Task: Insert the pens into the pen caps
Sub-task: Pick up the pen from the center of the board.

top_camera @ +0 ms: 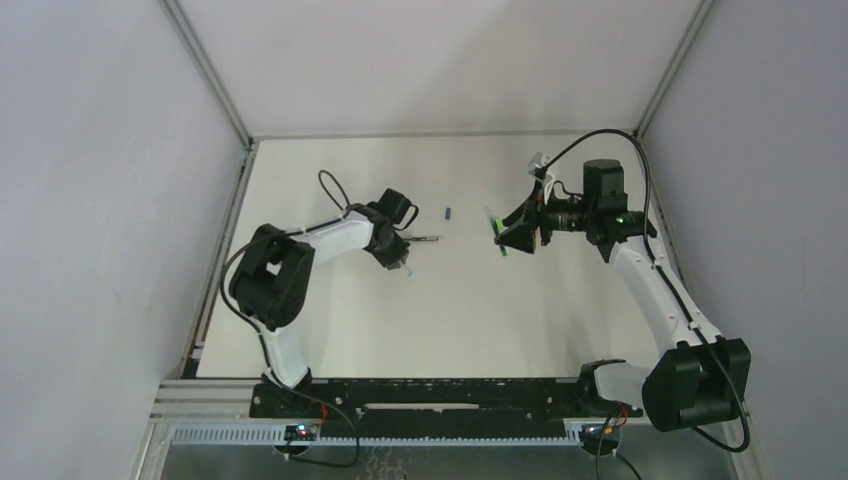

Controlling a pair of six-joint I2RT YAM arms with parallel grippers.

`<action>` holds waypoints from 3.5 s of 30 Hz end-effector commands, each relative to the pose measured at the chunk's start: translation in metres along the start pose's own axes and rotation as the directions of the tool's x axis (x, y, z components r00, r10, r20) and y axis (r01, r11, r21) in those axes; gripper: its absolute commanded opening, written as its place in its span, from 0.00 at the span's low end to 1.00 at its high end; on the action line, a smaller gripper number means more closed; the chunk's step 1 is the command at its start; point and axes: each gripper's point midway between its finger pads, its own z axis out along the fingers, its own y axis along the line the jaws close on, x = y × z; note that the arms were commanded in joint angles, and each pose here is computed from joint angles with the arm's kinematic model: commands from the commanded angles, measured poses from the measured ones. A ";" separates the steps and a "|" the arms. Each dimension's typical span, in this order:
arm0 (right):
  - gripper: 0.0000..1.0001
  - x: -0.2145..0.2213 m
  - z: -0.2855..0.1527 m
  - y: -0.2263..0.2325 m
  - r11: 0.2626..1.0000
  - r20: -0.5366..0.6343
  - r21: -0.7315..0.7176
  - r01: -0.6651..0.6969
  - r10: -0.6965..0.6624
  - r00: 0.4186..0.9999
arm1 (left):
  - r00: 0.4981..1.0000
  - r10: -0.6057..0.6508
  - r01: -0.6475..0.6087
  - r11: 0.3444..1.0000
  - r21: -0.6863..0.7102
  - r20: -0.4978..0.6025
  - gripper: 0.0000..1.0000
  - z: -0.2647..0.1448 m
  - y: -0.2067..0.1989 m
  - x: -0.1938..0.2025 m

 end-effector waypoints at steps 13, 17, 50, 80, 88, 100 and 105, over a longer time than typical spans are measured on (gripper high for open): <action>0.67 -0.012 -0.007 0.001 0.999 0.033 0.012 0.045 -0.045 0.998 | 0.926 0.369 -0.375 0.924 -0.071 -0.084 0.29 0.006 0.066 0.019; 0.67 -0.013 -0.007 0.002 0.999 0.035 0.008 0.046 -0.046 0.998 | 0.909 0.397 -0.410 0.907 -0.100 -0.129 0.28 0.016 0.084 0.027; 0.67 -0.016 -0.010 0.009 0.999 0.049 -0.015 0.049 -0.048 0.998 | 0.731 0.622 -0.678 0.711 -0.187 -0.283 0.24 0.012 0.153 0.052; 0.67 -0.019 -0.012 0.013 0.998 0.058 -0.019 0.057 -0.055 0.997 | 0.703 0.633 -0.706 0.678 -0.207 -0.325 0.08 0.038 0.142 0.041; 0.67 -0.017 -0.011 0.019 0.997 0.059 -0.069 0.044 -0.040 0.997 | 0.733 0.627 -0.676 0.715 -0.180 -0.262 0.00 0.023 0.143 0.039; 0.66 -0.006 0.002 0.035 0.984 0.086 -0.172 0.057 -0.043 0.995 | 0.789 0.606 -0.615 0.777 0.137 0.104 0.00 -0.039 0.071 0.029; 0.66 0.002 0.013 0.041 0.976 0.078 -0.212 0.047 -0.031 0.996 | 0.771 0.564 -0.637 0.691 0.342 0.298 0.00 -0.084 0.020 0.034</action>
